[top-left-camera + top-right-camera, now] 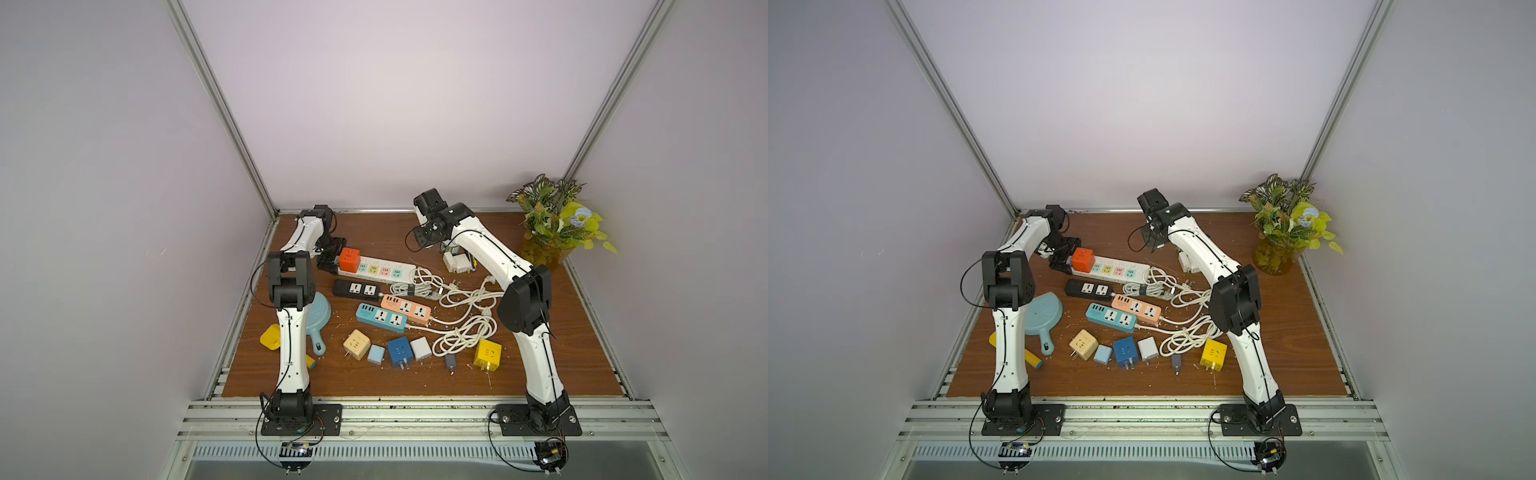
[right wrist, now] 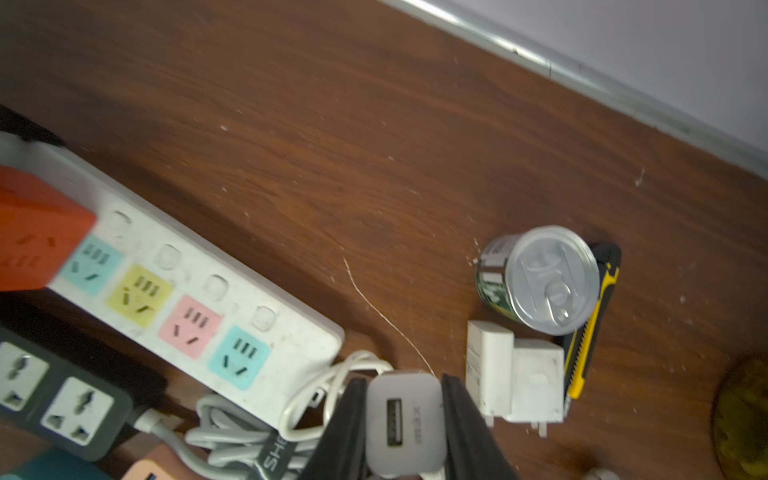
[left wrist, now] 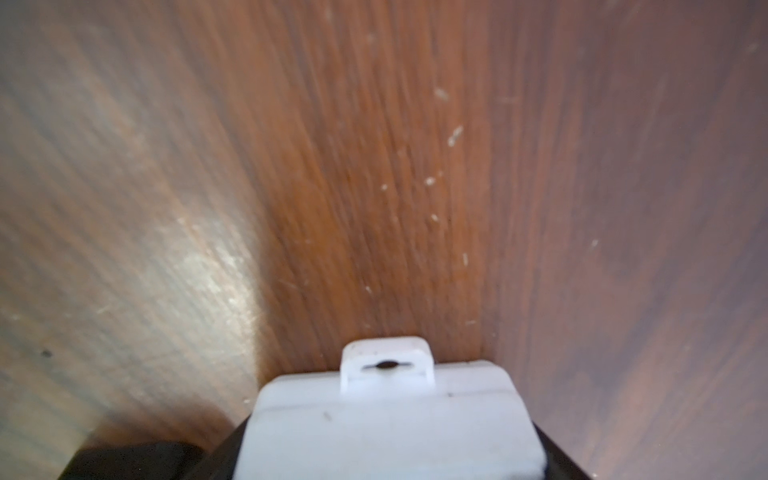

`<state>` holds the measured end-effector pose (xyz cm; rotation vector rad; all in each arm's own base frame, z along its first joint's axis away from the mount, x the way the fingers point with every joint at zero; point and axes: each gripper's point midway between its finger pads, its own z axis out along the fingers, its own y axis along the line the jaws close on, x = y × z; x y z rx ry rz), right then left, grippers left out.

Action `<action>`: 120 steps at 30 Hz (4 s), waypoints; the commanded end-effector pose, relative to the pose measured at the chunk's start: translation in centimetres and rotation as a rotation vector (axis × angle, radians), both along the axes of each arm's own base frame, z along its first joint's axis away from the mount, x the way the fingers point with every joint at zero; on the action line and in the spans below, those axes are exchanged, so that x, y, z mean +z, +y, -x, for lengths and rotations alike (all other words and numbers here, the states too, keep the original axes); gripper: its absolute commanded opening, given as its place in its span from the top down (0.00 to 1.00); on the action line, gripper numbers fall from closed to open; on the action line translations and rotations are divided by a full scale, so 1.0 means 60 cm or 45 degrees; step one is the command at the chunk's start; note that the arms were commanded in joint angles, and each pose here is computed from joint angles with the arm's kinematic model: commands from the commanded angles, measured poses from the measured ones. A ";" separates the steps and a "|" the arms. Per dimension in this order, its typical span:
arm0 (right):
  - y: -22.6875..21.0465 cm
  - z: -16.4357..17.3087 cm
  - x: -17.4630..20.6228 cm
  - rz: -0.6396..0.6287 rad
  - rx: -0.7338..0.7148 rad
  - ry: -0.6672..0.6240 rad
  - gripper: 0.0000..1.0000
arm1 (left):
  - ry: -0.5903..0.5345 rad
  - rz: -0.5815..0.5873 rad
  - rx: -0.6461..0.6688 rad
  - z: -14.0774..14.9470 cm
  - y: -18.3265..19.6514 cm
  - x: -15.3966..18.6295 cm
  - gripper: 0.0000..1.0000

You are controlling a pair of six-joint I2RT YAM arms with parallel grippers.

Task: Pull the plug off the socket
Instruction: Place the plug at the center of the board, then remove the plug from the socket.

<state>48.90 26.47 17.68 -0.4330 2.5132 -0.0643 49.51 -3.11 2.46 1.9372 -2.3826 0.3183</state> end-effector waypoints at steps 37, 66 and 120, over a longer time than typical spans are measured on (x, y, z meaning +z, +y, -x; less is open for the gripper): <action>0.089 -0.005 -0.021 -0.123 0.264 0.019 0.22 | 0.146 -0.115 0.003 0.030 0.022 -0.079 0.83; 0.440 0.047 -0.078 -0.518 1.222 -0.493 0.02 | 0.179 -0.103 -0.017 0.048 0.021 -0.083 0.83; 0.298 -0.018 0.172 -0.572 0.701 -0.584 1.00 | 0.185 -0.087 0.006 0.045 0.021 -0.090 0.83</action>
